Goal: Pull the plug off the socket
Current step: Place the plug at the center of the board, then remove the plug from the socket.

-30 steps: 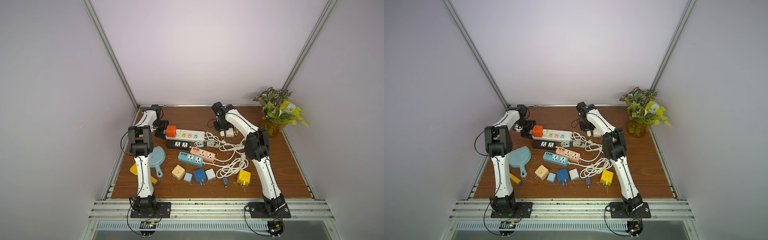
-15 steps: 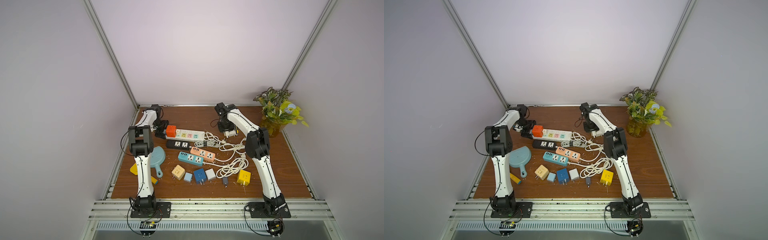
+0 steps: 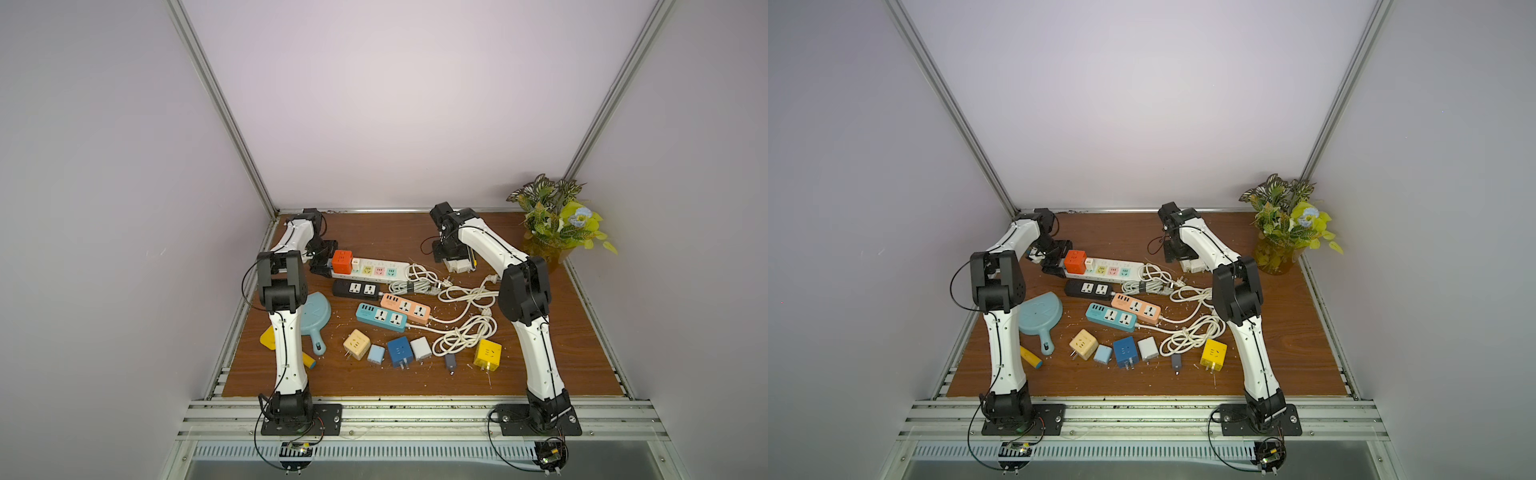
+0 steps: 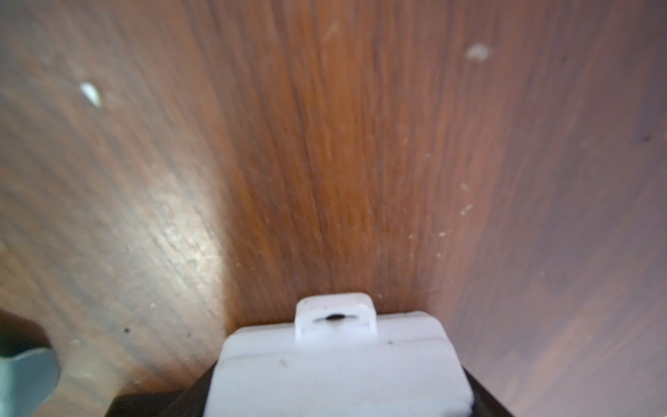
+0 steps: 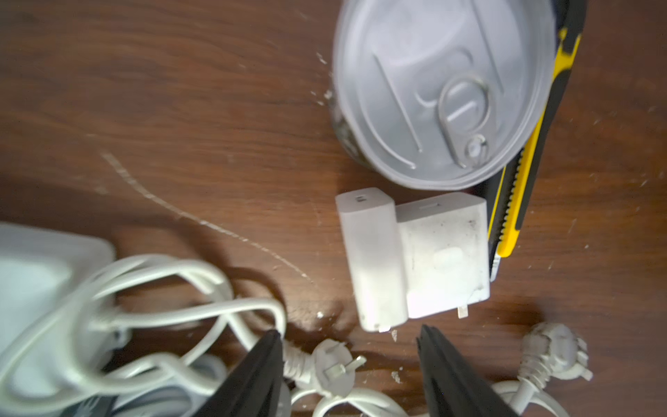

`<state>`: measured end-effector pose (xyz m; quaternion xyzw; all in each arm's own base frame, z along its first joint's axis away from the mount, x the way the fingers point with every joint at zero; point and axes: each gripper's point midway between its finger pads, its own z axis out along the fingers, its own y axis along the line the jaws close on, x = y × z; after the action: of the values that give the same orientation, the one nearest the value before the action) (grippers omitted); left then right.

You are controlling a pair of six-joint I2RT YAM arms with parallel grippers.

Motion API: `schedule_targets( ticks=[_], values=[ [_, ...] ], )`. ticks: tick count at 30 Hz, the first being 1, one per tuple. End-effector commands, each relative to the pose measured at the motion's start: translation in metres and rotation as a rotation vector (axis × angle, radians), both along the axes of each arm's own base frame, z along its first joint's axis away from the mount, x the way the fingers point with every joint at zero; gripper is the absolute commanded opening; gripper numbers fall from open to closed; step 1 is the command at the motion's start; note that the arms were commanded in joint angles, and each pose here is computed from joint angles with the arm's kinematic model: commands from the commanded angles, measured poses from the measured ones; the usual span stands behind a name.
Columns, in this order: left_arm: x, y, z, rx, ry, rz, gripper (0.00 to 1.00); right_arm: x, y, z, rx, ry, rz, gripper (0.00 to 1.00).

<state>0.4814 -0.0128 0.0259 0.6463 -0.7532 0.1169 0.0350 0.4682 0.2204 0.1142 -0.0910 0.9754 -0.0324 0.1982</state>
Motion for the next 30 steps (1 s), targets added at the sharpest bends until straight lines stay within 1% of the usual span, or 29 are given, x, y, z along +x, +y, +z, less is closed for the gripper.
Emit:
schedule_targets(
  ticks=[1, 4, 6, 10, 12, 14, 17, 19, 22, 26, 30],
  values=[
    [-0.015, 0.013, -0.038, 0.120, 0.101, -0.021, 0.19, -0.008, 0.103, 0.067, 0.210, -0.251, 0.338, 0.72],
    [-0.015, 0.012, -0.039, 0.118, 0.101, -0.027, 0.18, -0.031, 0.169, 0.069, 0.351, -0.362, 0.636, 0.73],
    [-0.016, 0.013, -0.038, 0.120, 0.101, -0.028, 0.18, -0.038, 0.191, 0.064, 0.414, -0.422, 0.766, 0.72],
    [-0.017, 0.013, -0.037, 0.122, 0.101, -0.032, 0.18, -0.045, 0.229, 0.061, 0.527, -0.491, 0.974, 0.70],
    [-0.018, 0.012, -0.038, 0.120, 0.104, -0.034, 0.18, -0.046, 0.244, 0.061, 0.544, -0.519, 1.047, 0.69],
    [-0.018, 0.012, -0.038, 0.117, 0.105, -0.035, 0.18, -0.045, 0.258, 0.053, 0.532, -0.531, 1.111, 0.68],
    [-0.020, 0.012, -0.038, 0.115, 0.112, -0.040, 0.19, -0.038, 0.271, 0.034, 0.509, -0.538, 1.144, 0.67],
    [-0.021, 0.013, -0.037, 0.120, 0.117, -0.040, 0.19, -0.030, 0.275, 0.019, 0.502, -0.538, 1.130, 0.66],
    [-0.021, 0.013, -0.037, 0.120, 0.120, -0.038, 0.19, -0.023, 0.279, 0.008, 0.501, -0.546, 1.114, 0.66],
    [-0.021, 0.013, -0.037, 0.120, 0.120, -0.035, 0.19, -0.022, 0.289, 0.003, 0.535, -0.570, 1.131, 0.65],
    [-0.020, 0.013, -0.037, 0.119, 0.118, -0.032, 0.19, -0.014, 0.299, 0.006, 0.534, -0.596, 1.131, 0.65]
  ],
)
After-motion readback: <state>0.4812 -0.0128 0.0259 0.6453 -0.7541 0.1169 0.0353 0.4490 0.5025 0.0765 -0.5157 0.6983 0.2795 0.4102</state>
